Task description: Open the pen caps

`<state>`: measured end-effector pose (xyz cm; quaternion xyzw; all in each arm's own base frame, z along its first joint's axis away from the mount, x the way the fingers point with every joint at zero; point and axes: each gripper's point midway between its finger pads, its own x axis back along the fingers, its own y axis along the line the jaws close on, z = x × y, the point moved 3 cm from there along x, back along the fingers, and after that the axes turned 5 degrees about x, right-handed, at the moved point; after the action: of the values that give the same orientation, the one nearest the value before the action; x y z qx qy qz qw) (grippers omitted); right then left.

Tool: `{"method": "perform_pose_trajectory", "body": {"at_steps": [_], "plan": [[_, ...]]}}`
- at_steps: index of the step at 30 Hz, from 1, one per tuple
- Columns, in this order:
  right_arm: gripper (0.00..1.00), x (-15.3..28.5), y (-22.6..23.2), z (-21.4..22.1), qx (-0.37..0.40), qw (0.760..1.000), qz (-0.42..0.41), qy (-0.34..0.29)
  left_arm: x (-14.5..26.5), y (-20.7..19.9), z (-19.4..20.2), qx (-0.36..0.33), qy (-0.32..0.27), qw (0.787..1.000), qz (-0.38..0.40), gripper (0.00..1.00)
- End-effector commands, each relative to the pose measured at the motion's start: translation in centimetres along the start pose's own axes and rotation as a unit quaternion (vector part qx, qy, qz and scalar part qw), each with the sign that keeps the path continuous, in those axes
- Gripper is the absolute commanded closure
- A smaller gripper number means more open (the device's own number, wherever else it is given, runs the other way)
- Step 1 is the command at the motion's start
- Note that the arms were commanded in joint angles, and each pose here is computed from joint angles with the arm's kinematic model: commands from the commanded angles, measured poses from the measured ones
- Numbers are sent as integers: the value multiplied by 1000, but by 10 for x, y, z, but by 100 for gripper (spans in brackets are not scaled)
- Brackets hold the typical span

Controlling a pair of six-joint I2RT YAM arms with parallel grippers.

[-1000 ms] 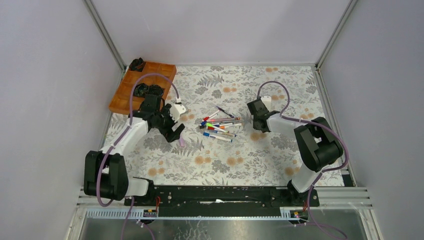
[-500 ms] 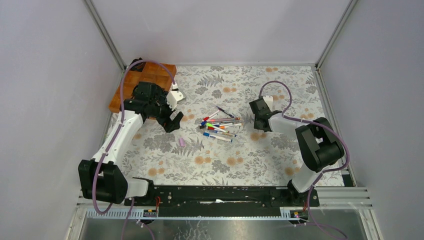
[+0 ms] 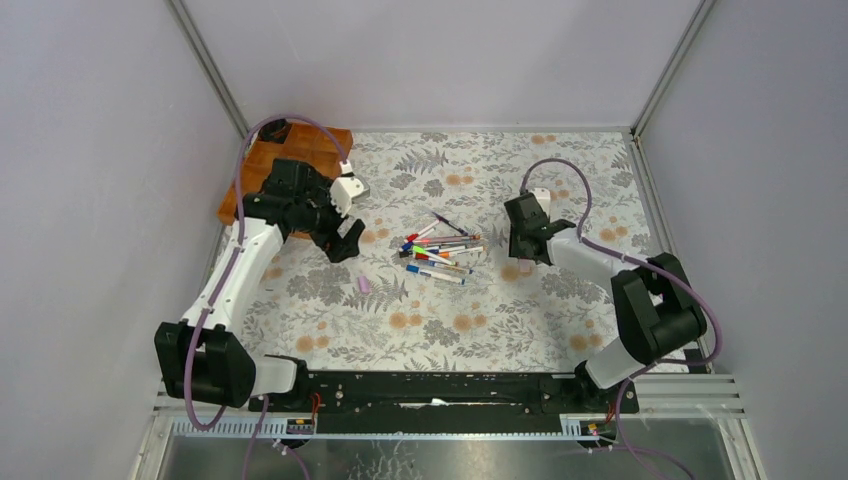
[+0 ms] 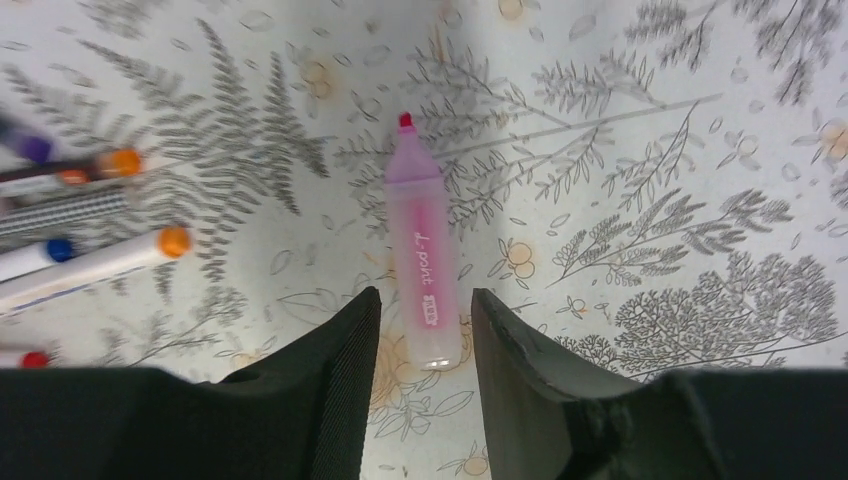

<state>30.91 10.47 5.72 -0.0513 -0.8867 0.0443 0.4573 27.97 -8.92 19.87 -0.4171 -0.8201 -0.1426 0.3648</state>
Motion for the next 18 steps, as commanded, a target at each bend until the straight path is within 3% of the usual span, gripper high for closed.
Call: {"method": "perform_pose_trajectory", "body": {"at_steps": [1, 4, 9, 13, 18], "plan": [[50, 41, 19, -43, 32, 996, -47, -64, 10, 4, -9, 21, -13, 1000, -4, 2], [43, 62, 65, -41, 94, 979, -159, -82, 14, 7, -10, 31, -12, 999, -2, 1], [40, 100, 142, -7, 200, 906, -368, -70, 17, 8, -8, 40, -7, 999, 2, 2], [41, 104, 164, 5, 216, 881, -419, -51, 17, 6, -4, 40, -5, 999, 0, 2], [41, 94, 173, 8, 232, 873, -426, -36, 17, 5, 2, 45, 4, 999, -5, 1]]}}
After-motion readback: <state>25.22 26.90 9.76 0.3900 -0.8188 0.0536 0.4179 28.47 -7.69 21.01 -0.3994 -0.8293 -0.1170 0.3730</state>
